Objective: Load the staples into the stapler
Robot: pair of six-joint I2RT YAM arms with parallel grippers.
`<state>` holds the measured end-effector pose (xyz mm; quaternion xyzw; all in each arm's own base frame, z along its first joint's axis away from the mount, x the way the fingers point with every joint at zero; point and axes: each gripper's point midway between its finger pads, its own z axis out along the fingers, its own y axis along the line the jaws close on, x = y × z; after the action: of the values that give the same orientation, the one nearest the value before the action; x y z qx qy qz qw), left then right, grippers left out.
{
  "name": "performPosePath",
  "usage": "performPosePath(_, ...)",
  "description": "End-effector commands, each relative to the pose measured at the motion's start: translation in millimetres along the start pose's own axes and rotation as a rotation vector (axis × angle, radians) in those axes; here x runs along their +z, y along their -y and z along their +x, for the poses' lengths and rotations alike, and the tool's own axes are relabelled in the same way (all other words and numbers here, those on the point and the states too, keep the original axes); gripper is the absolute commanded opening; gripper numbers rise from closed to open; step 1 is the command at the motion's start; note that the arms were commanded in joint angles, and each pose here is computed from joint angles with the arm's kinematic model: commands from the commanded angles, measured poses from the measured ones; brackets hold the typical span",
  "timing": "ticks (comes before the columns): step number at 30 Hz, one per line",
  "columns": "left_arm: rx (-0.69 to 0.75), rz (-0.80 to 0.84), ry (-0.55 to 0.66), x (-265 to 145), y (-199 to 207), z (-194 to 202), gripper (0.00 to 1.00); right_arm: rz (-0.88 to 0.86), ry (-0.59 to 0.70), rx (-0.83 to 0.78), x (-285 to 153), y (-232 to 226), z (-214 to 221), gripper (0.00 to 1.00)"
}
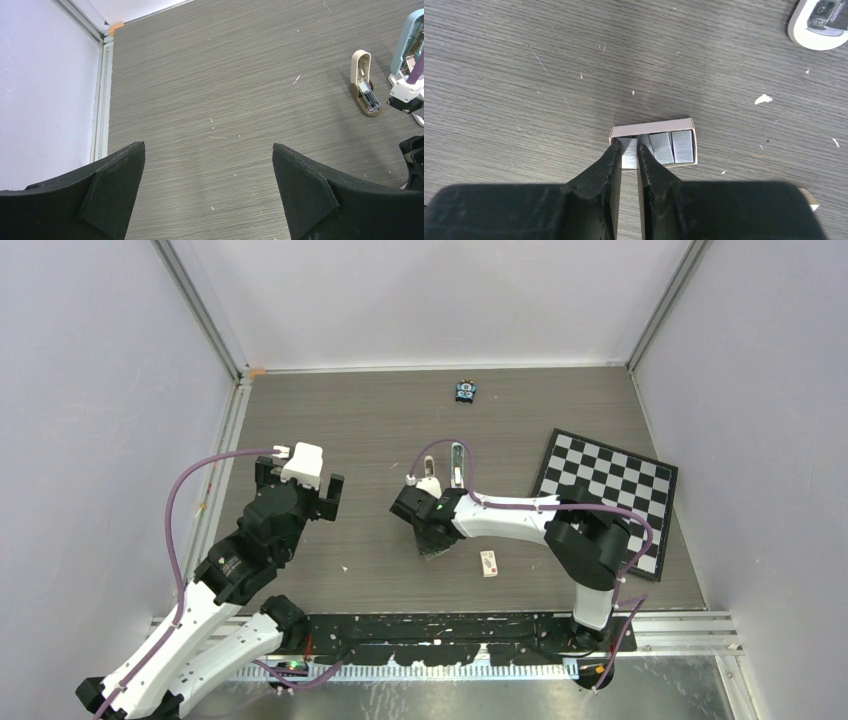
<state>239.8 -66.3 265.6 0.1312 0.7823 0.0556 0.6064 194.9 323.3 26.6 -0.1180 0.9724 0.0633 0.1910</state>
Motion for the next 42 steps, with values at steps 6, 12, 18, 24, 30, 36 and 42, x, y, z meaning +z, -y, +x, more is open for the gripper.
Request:
performPosePath(6, -0.018, -0.005, 0.043, 2.2, 0.1, -10.7, 1.0, -0.027, 0.087, 0.006, -21.9, -8.6, -24.3, 0.21)
performPosePath(12, -0.017, -0.005, 0.042, 2.5, 0.3, -10.5, 1.0, -0.029, 0.095, 0.003, -25.7, -8.4, -26.7, 0.21)
performPosePath(18, -0.017, -0.007, 0.042, 2.2, -0.2, -10.7, 1.0, -0.035, 0.101, 0.005, -28.4, -9.1, -28.3, 0.21)
performPosePath(24, -0.017, -0.005, 0.041, 2.3, 0.3, -10.6, 1.0, -0.05, 0.107, 0.014, -32.1, -11.2, -29.9, 0.21)
performPosePath(30, -0.016, -0.007, 0.043, 2.0, -0.5, -10.6, 1.0, -0.062, 0.111, 0.018, -36.1, -11.9, -31.1, 0.21)
performPosePath(36, -0.017, -0.006, 0.042, 1.7, -0.3, -10.3, 1.0, -0.057, 0.125, 0.036, -41.0, -1.8, -36.5, 0.21)
performPosePath(42, -0.017, -0.003, 0.043, 1.5, 0.0, -10.7, 1.0, -0.033, 0.159, 0.08, -50.4, 26.9, -55.8, 0.21)
